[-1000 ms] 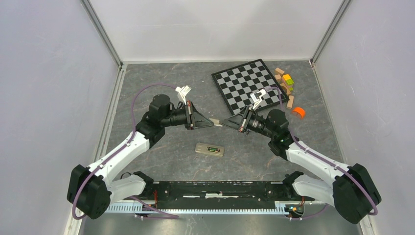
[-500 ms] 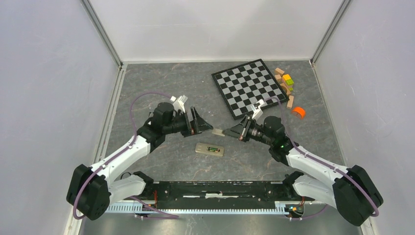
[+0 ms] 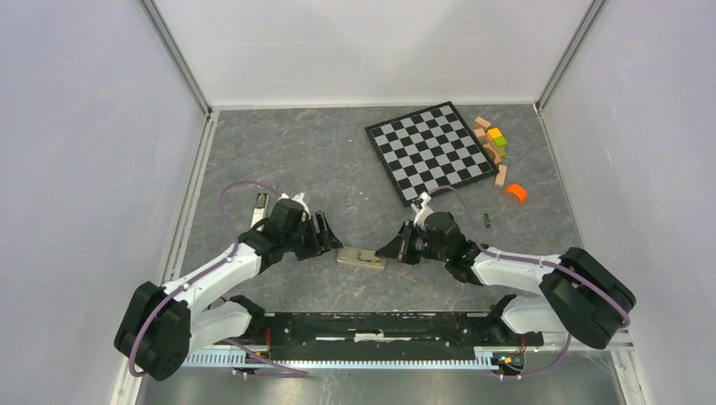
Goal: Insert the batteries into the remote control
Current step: Load the battery cover into the remote control.
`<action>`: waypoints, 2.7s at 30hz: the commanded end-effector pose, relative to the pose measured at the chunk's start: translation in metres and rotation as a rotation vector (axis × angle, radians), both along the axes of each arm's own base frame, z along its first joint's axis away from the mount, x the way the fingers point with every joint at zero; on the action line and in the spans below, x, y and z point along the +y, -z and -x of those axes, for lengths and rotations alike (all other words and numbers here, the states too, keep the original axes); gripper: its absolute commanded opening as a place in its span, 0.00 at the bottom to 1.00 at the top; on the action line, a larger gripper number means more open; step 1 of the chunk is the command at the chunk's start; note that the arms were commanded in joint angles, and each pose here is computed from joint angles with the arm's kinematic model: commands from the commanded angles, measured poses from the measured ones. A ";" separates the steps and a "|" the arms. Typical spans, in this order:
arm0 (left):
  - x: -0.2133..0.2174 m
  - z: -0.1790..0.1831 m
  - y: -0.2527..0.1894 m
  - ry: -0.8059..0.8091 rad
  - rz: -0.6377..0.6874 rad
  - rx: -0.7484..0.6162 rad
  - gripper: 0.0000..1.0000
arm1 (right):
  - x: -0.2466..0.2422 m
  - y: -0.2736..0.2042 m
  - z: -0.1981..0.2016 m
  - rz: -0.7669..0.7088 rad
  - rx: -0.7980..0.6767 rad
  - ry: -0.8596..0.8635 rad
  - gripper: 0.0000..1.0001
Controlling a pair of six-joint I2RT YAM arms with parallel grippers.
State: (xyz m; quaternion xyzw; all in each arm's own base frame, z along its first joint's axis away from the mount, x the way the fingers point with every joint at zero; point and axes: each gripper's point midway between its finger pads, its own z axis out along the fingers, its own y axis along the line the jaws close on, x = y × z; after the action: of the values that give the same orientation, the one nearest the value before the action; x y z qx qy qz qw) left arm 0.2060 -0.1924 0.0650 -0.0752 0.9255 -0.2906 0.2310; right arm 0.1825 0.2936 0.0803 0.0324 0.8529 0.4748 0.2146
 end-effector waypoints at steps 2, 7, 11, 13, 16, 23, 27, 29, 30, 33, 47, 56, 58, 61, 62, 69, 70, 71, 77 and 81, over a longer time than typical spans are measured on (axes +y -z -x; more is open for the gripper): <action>0.002 -0.002 0.013 0.036 -0.035 -0.021 0.75 | 0.006 0.003 -0.011 0.005 -0.030 0.022 0.00; -0.002 0.001 0.022 0.070 -0.038 0.012 0.75 | 0.013 0.008 -0.013 0.017 -0.013 -0.004 0.00; -0.005 0.001 0.024 0.079 -0.030 0.018 0.74 | 0.018 0.009 -0.013 0.016 -0.007 -0.024 0.00; -0.005 0.001 0.025 0.082 -0.027 0.020 0.74 | 0.020 0.008 -0.013 0.005 -0.003 -0.031 0.00; -0.006 0.001 0.026 0.086 -0.025 0.026 0.72 | 0.022 0.008 -0.014 -0.001 0.001 -0.033 0.00; -0.008 0.003 0.028 0.097 -0.016 0.037 0.66 | 0.020 0.012 -0.016 -0.011 0.013 -0.001 0.00; -0.010 0.003 0.027 0.100 -0.010 0.036 0.66 | 0.018 0.019 -0.015 -0.002 0.025 0.013 0.00; -0.010 0.003 0.027 0.101 -0.010 0.036 0.65 | 0.016 0.022 -0.015 0.004 0.029 0.019 0.00; -0.010 0.003 0.027 0.103 -0.009 0.037 0.65 | 0.016 0.023 -0.015 0.003 0.031 0.021 0.00; -0.010 0.004 0.027 0.104 -0.009 0.039 0.65 | 0.014 0.026 -0.015 0.018 0.040 0.024 0.00; -0.012 0.005 0.030 0.113 0.000 0.052 0.63 | 0.010 0.033 -0.013 0.087 0.038 0.003 0.00; -0.018 0.008 0.028 0.139 0.034 0.057 0.57 | 0.017 0.033 -0.009 0.058 0.072 -0.023 0.02; -0.021 0.009 0.027 0.148 0.048 0.060 0.55 | 0.019 0.031 -0.008 0.041 0.079 -0.033 0.04; -0.023 0.010 0.027 0.156 0.060 0.066 0.53 | 0.020 0.033 -0.006 0.041 0.091 -0.038 0.09; -0.024 0.010 0.027 0.159 0.063 0.068 0.53 | 0.019 0.033 -0.007 0.047 0.092 -0.037 0.11; -0.019 0.008 0.027 0.138 0.040 0.061 0.53 | 0.013 0.033 -0.009 0.096 0.079 -0.017 0.29; -0.018 0.007 0.026 0.133 0.033 0.058 0.54 | 0.012 0.031 -0.011 0.102 0.070 -0.013 0.31; -0.017 0.007 0.026 0.128 0.028 0.055 0.54 | 0.011 0.030 -0.011 0.109 0.064 -0.013 0.32; -0.013 0.005 0.024 0.108 0.015 0.042 0.55 | 0.006 0.024 -0.014 0.135 0.037 -0.004 0.39; -0.012 0.004 0.024 0.100 0.007 0.040 0.56 | 0.001 0.021 -0.016 0.158 0.016 0.009 0.41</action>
State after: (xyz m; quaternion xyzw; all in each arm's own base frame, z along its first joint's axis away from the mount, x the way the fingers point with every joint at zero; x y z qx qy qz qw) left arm 0.1979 -0.2079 0.0379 -0.0442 0.9319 -0.3124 0.1790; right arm 0.1871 0.2956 0.0457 0.0334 0.8912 0.4157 0.1785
